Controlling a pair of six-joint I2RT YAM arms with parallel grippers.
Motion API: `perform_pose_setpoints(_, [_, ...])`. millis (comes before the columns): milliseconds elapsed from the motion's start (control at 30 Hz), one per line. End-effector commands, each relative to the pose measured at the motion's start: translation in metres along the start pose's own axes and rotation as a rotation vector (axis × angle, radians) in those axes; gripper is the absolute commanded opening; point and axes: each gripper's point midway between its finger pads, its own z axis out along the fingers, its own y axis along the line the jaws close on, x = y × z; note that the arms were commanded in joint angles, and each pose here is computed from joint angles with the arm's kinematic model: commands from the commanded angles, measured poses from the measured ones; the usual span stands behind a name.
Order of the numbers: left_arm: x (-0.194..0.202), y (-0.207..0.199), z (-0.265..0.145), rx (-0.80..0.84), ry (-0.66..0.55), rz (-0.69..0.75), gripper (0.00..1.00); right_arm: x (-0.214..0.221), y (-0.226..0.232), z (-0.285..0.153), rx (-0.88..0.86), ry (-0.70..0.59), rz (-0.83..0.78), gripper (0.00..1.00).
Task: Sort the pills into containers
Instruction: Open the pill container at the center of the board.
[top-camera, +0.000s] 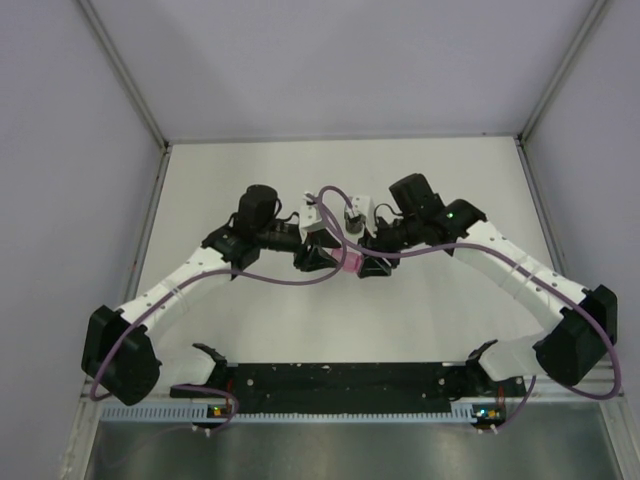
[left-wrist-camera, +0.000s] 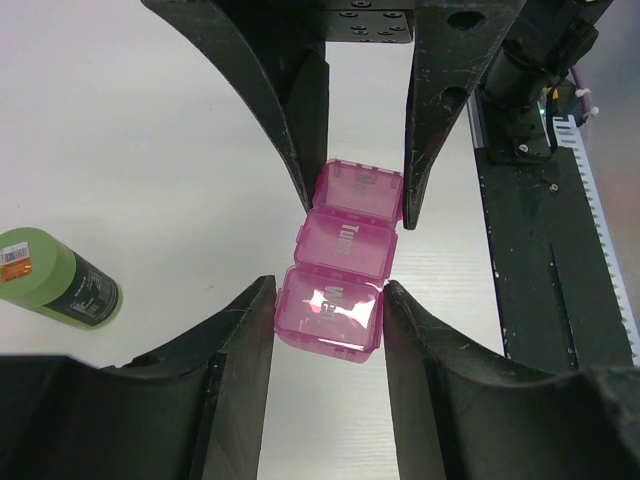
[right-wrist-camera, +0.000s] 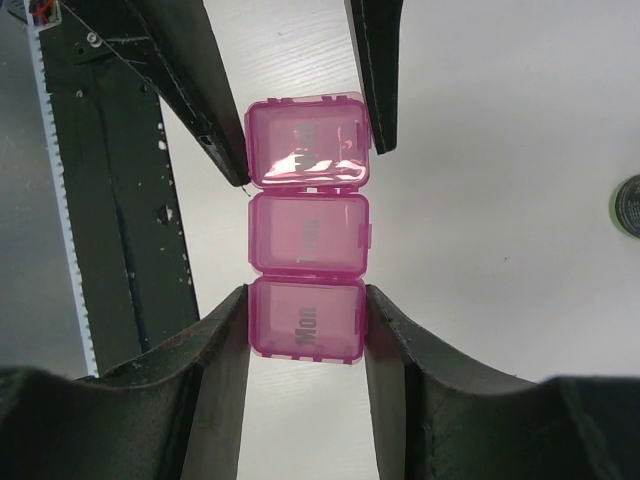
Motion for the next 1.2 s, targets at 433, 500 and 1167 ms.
perform_pose_setpoints(433, [-0.055,-0.016,-0.008,0.049,-0.12,0.056,0.37,0.003,-0.019,0.002,0.067,0.01,0.039,0.0])
perform_pose_setpoints(500, [-0.054,-0.015,-0.008,0.044,-0.121,0.058,0.37,0.003,-0.018,0.003,0.06,0.009,0.041,0.0])
perform_pose_setpoints(1167, [-0.031,-0.001,-0.013,-0.046,-0.054,0.24,0.37,-0.002,-0.019,0.003,0.013,-0.007,0.089,0.0])
